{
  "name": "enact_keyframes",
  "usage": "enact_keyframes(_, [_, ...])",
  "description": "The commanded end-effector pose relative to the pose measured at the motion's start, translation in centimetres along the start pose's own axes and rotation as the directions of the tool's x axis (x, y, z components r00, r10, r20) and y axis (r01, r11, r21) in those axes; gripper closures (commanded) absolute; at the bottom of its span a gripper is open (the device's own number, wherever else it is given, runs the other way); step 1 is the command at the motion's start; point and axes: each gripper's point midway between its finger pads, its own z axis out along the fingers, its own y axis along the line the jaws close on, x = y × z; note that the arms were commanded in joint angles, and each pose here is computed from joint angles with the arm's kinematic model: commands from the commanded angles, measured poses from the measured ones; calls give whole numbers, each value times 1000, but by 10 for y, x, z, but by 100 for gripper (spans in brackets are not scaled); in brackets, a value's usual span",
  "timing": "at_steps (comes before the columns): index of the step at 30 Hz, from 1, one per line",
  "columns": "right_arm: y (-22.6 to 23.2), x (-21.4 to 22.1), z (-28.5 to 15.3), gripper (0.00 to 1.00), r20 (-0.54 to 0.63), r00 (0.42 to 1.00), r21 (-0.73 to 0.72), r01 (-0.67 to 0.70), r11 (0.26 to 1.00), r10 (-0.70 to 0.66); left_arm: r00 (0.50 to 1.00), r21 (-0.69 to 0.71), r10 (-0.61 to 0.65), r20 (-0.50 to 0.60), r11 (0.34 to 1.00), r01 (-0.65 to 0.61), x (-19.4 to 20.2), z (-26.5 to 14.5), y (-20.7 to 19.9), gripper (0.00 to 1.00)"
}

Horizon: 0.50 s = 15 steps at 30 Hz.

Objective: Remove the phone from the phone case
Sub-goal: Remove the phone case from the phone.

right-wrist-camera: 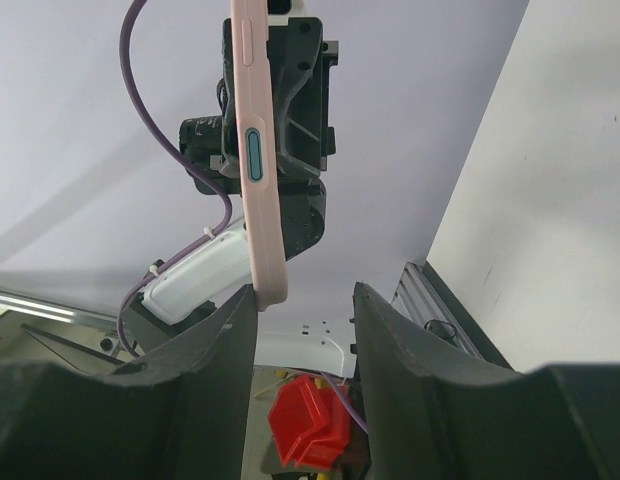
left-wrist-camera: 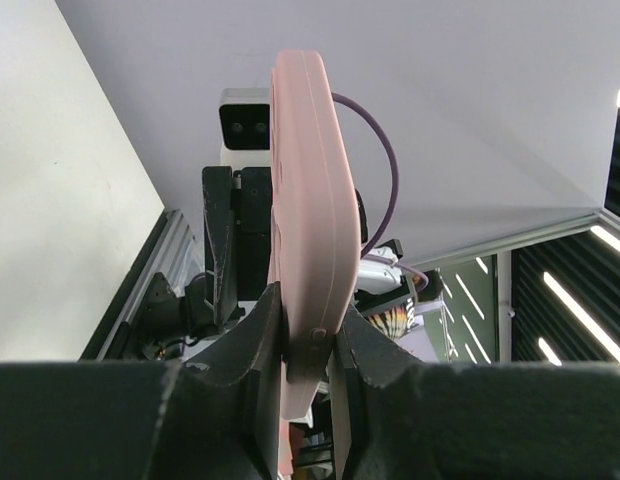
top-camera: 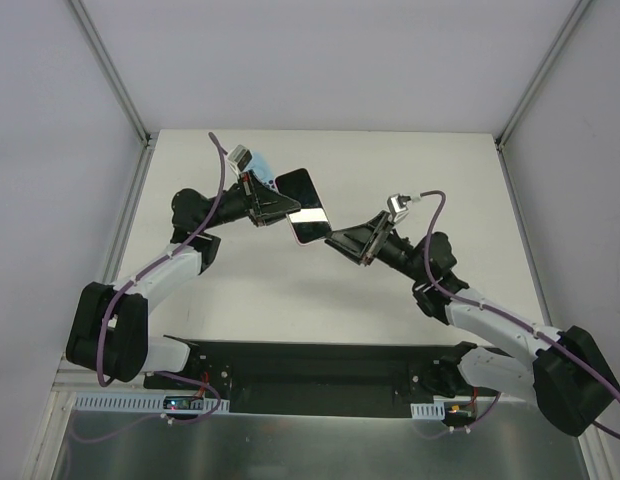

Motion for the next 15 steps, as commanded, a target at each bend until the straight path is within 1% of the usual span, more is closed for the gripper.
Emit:
enact_keyframes(1, [-39, -3, 3, 57, -14, 1000, 149, 7, 989, -5, 986, 178, 165, 4, 970, -163, 6, -3, -70, 100])
enact_keyframes(5, [-24, -6, 11, 63, -29, 999, 107, 25, 994, -22, 987, 168, 159, 0, 973, -157, 6, -3, -66, 100])
enact_keyframes(7, [-14, -6, 18, 64, -52, 998, 81, 41, 996, -36, 988, 160, 154, -2, 975, -152, 6, -3, -62, 100])
enact_keyframes(9, [-14, -3, 24, 64, -78, 996, 78, 42, 996, -36, 989, 156, 149, -2, 977, -147, 5, -3, -60, 100])
enact_keyframes(15, [-1, 4, 40, 70, -123, 992, 41, 45, 998, -39, 989, 146, 145, -6, 979, -143, 4, -2, -55, 100])
